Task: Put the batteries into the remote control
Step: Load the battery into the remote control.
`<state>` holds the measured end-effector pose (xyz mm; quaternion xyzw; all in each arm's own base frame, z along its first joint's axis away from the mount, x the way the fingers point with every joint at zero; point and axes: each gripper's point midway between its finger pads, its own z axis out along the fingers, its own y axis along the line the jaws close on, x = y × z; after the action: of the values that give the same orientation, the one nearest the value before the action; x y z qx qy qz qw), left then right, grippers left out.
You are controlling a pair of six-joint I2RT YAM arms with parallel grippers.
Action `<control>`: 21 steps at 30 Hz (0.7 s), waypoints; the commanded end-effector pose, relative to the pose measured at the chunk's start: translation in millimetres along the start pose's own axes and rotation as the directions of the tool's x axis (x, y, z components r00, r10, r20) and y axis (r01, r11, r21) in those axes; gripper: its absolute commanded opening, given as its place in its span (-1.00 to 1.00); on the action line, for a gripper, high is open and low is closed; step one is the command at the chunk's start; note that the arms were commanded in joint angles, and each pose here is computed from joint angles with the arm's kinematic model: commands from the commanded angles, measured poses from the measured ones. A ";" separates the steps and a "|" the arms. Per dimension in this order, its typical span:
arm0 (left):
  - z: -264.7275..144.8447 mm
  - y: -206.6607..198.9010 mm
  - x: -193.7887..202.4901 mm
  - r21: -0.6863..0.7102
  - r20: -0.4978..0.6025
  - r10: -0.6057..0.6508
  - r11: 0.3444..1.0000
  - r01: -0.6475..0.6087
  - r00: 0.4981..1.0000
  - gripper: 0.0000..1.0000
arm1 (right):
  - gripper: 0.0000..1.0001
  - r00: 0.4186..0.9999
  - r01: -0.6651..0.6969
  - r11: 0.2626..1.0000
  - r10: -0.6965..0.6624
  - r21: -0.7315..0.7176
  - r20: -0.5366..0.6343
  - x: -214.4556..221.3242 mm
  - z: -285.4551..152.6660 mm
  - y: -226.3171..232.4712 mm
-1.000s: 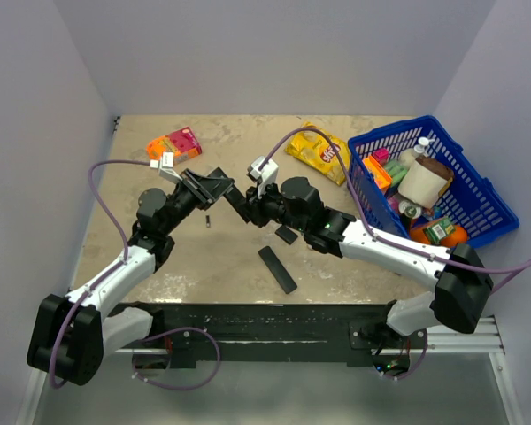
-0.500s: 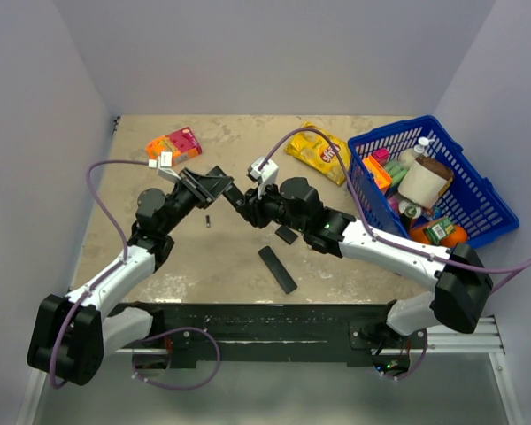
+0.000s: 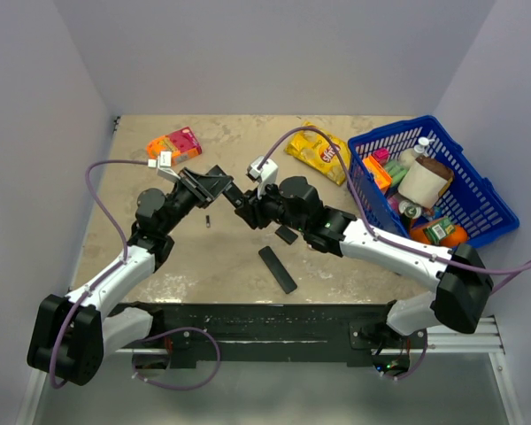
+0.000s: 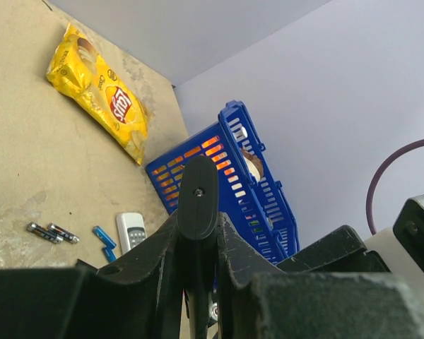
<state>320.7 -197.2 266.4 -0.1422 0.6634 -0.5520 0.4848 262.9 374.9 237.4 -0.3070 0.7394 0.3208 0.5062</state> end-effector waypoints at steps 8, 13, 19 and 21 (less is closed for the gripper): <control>-3.3 -52.8 -23.4 0.174 0.076 0.020 0.984 -0.033 0.997 -1.00 | 0.05 0.999 -0.001 1.000 0.000 0.009 0.039 -29.7 -17.2 3.8; -2.6 -53.1 -23.0 0.176 0.072 0.021 0.984 -0.034 0.997 -1.00 | 0.04 0.999 -0.004 1.000 0.002 0.030 0.047 -33.5 -19.7 0.3; -2.8 -53.4 -23.1 0.178 0.070 0.019 0.983 -0.032 0.997 -1.00 | -0.02 0.999 0.000 1.000 -0.001 0.030 0.035 -35.5 -20.1 0.8; -3.2 -55.7 -22.9 0.185 0.069 0.020 0.982 -0.032 0.997 -1.00 | -0.11 0.999 0.000 1.000 0.000 0.020 0.033 -35.8 -19.9 2.4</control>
<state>319.9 -197.3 280.4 -0.1385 0.6437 -0.5667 0.4954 256.5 368.9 249.4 -0.3086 0.7453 0.3160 0.4994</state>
